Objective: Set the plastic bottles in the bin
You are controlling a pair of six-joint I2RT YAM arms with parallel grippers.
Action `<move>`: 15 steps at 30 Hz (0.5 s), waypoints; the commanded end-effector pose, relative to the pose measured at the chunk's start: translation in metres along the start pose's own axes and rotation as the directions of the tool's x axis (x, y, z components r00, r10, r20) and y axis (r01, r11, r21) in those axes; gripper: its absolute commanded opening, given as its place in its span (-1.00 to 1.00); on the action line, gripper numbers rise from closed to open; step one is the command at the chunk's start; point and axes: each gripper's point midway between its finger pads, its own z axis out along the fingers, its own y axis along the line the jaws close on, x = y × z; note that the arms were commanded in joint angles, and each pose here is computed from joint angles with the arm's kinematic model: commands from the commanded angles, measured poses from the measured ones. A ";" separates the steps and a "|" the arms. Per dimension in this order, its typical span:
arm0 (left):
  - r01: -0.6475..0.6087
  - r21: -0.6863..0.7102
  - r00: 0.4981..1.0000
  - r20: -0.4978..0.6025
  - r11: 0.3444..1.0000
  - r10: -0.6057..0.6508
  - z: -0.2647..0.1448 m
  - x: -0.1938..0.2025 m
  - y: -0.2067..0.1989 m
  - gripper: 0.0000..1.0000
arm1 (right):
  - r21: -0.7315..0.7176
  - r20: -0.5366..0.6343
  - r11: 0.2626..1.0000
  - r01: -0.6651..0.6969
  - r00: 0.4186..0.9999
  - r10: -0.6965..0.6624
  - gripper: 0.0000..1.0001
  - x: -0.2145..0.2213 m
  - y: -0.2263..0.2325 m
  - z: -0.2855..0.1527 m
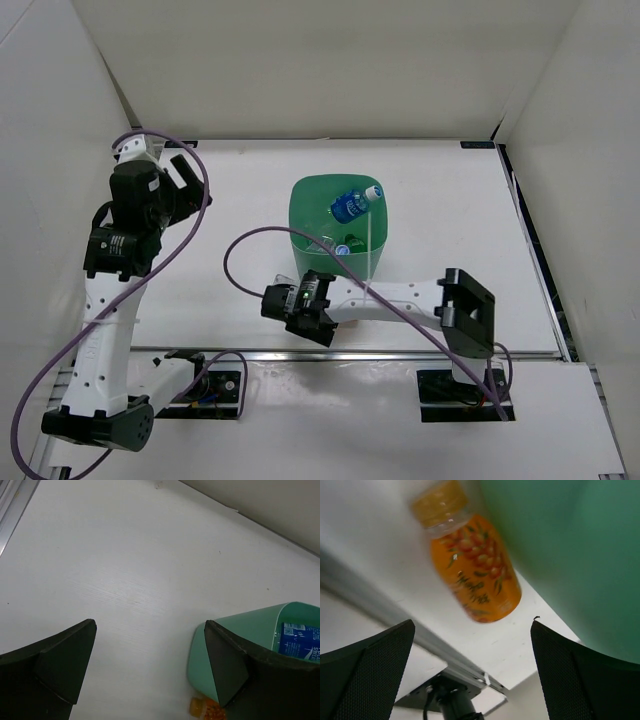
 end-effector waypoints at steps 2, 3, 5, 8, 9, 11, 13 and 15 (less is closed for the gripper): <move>0.004 0.025 1.000 -0.028 1.000 -0.004 -0.013 0.007 -0.001 1.00 | 0.198 -0.035 0.980 0.006 0.999 0.001 1.00 0.007 -0.018 0.029; 0.004 0.025 1.000 -0.028 1.000 -0.004 -0.013 0.007 -0.001 1.00 | 0.197 -0.037 0.980 0.020 0.999 -0.012 1.00 0.004 -0.013 0.039; 0.003 0.028 0.999 -0.043 1.000 -0.002 -0.013 0.010 -0.001 1.00 | 0.207 -0.049 0.978 0.038 0.998 -0.029 1.00 0.006 -0.010 0.051; 0.000 0.027 0.998 -0.068 1.000 0.002 -0.014 0.012 -0.002 1.00 | 0.205 -0.032 0.978 0.033 0.999 -0.026 1.00 -0.001 -0.007 0.062; -0.001 0.029 0.996 -0.087 1.000 0.004 -0.015 0.016 -0.002 1.00 | 0.202 0.001 0.979 0.010 1.000 -0.011 1.00 -0.008 -0.005 0.063; -0.013 0.026 0.995 -0.095 1.000 0.016 -0.017 0.017 0.000 1.00 | 0.179 0.000 0.984 0.020 1.000 -0.020 1.00 -0.009 0.003 0.073; -0.037 0.022 0.993 -0.108 0.999 0.039 -0.021 0.019 0.002 1.00 | 0.140 -0.026 0.990 0.021 1.000 -0.018 1.00 -0.005 0.010 0.083; -0.049 0.019 0.995 -0.088 0.999 0.051 -0.026 0.012 0.003 1.00 | 0.082 -0.047 0.996 0.024 0.999 -0.020 0.95 -0.005 0.018 0.087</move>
